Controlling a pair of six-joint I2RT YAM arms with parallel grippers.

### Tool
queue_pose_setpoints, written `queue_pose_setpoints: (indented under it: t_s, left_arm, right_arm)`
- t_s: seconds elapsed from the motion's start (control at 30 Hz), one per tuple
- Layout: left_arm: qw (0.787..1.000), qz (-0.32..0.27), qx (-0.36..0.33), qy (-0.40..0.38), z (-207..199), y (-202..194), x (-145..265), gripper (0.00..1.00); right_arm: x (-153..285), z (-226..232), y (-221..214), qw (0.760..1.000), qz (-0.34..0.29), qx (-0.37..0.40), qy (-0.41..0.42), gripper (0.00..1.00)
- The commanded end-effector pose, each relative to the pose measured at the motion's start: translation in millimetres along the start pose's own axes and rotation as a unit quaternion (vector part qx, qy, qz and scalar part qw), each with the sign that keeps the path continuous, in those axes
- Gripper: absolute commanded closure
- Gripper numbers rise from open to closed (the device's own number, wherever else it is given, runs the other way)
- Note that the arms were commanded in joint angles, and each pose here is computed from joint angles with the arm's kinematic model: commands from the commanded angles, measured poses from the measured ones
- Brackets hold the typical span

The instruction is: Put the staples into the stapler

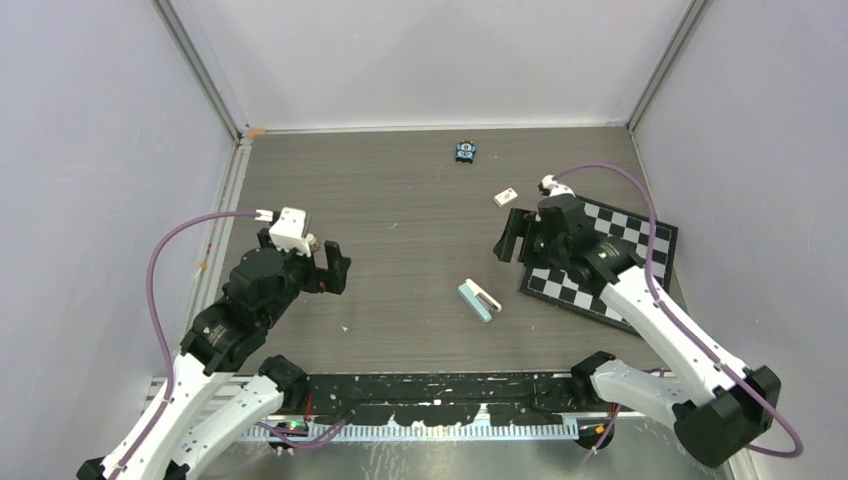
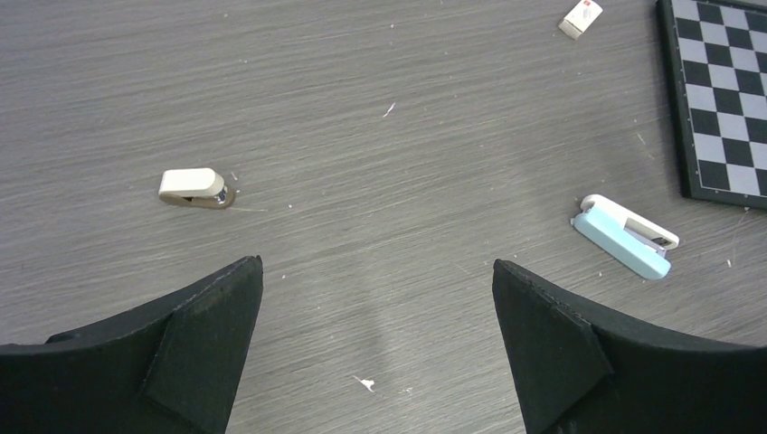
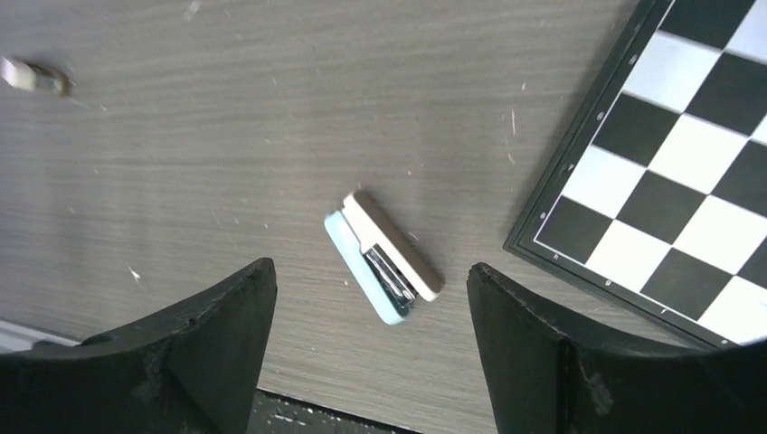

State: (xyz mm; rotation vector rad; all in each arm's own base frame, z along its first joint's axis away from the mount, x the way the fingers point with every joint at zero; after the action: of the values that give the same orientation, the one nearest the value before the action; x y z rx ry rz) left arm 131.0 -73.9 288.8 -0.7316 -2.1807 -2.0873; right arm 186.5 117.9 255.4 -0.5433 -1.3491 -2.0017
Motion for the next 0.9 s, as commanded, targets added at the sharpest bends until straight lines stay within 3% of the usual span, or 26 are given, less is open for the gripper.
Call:
queue_pose_setpoints:
  t_s: [0.0, 0.1, 0.17, 0.3, 0.43, 0.87]
  left_arm:
    - [1.0, -0.018, 0.001, 0.007, 2, 2, 0, 0.01]
    - [1.0, -0.01, 0.004, 0.019, 3, 2, 2, 0.01]
    - [1.0, 0.003, 0.003, 0.024, 4, 2, 3, 0.01]
    - [0.999, 0.022, 0.002, 0.031, 3, 2, 0, 0.03]
    - [0.999, 0.026, 0.009, 0.024, 1, 3, -2, 0.03]
    - [0.985, 0.075, 0.145, -0.051, -28, -5, -10, 0.07]
  right_arm:
    - [-23, 1, -16, 0.998, 0.05, 0.021, 0.011, 0.24]
    - [-40, 1, -35, 0.994, 0.097, 0.035, 0.021, 0.33]
    - [-52, 3, -46, 0.991, 0.125, 0.055, 0.019, 0.33]
    - [-69, 6, -65, 0.982, 0.145, 0.114, -0.027, 0.24]
    - [-81, 10, -80, 0.975, 0.16, 0.147, -0.04, 0.23]
    - [-106, 4, -105, 0.955, 0.194, 0.21, -0.078, 0.27]
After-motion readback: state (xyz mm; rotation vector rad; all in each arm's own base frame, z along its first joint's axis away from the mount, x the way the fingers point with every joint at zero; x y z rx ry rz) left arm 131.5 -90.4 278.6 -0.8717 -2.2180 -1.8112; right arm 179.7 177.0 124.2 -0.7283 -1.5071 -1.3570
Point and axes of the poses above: each gripper's point midway between its finger pads, its own x axis back along the fingers, its own z axis along the line the jaws close on, y = z × x, the point moved 9 cm from there along x, back along the fingers, and after that the axes turned 1 degree about -x, right-handed, at the moved point
